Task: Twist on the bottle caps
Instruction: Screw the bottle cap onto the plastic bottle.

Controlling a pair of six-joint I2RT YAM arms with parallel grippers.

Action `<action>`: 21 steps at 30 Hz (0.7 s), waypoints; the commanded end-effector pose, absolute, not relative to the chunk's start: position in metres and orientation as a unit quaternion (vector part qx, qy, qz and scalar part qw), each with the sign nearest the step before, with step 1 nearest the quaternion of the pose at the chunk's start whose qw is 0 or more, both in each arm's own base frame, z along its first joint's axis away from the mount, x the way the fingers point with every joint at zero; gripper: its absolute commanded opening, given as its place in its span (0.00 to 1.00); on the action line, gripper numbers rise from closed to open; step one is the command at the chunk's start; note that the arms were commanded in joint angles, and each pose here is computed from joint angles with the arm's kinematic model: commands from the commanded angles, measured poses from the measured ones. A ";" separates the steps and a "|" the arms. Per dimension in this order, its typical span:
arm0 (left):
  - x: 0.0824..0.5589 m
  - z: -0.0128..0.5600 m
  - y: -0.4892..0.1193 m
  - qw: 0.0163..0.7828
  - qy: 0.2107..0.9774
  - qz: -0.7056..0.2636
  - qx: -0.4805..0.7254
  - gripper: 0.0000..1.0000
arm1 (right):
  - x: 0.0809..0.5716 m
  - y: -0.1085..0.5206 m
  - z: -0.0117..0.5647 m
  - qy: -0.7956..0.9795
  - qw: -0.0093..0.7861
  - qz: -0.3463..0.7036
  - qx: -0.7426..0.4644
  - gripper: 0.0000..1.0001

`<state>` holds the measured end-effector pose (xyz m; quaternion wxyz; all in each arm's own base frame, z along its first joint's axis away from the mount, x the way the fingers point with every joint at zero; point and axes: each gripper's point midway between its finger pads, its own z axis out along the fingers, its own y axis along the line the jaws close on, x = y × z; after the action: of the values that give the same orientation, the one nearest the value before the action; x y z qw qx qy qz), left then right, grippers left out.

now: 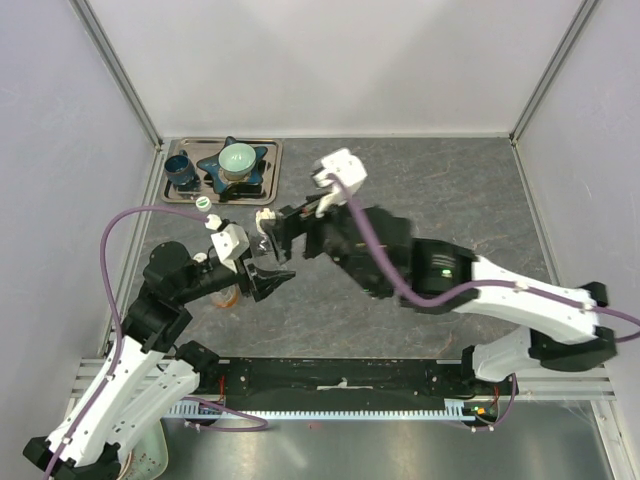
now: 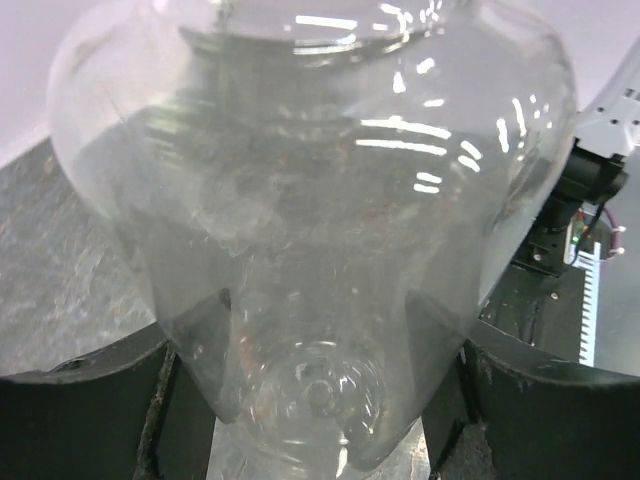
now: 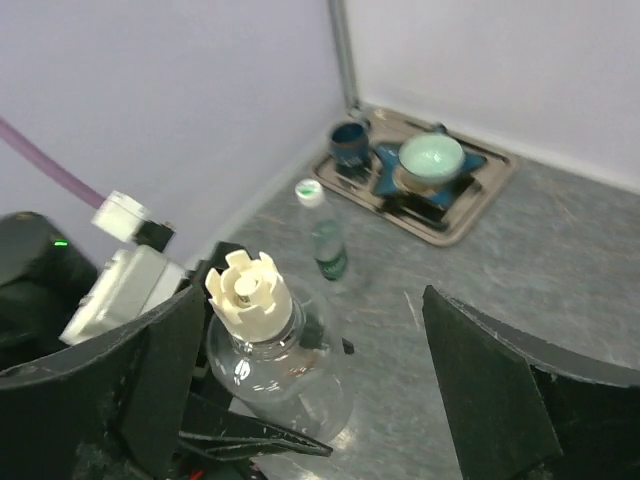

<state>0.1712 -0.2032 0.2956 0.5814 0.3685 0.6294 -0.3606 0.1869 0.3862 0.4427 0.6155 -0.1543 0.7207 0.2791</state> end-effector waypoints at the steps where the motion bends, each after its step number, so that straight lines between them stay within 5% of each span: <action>1: 0.145 0.332 -0.216 0.605 0.537 -0.405 0.427 0.02 | 0.152 0.364 0.519 0.629 0.632 0.403 -0.208 0.98; 13: 0.021 0.327 -0.211 0.407 0.349 -0.581 0.612 0.02 | 0.068 0.369 0.514 0.429 0.510 0.548 -0.505 0.98; 21: 0.004 0.326 -0.201 0.365 0.315 -0.602 0.637 0.02 | 0.024 0.380 0.514 0.319 0.420 0.624 -0.577 0.87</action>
<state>0.0369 -0.2182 0.3210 0.4260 0.5886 0.3835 -0.5701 0.0611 0.3897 0.4932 0.4579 -0.5308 0.4270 0.5712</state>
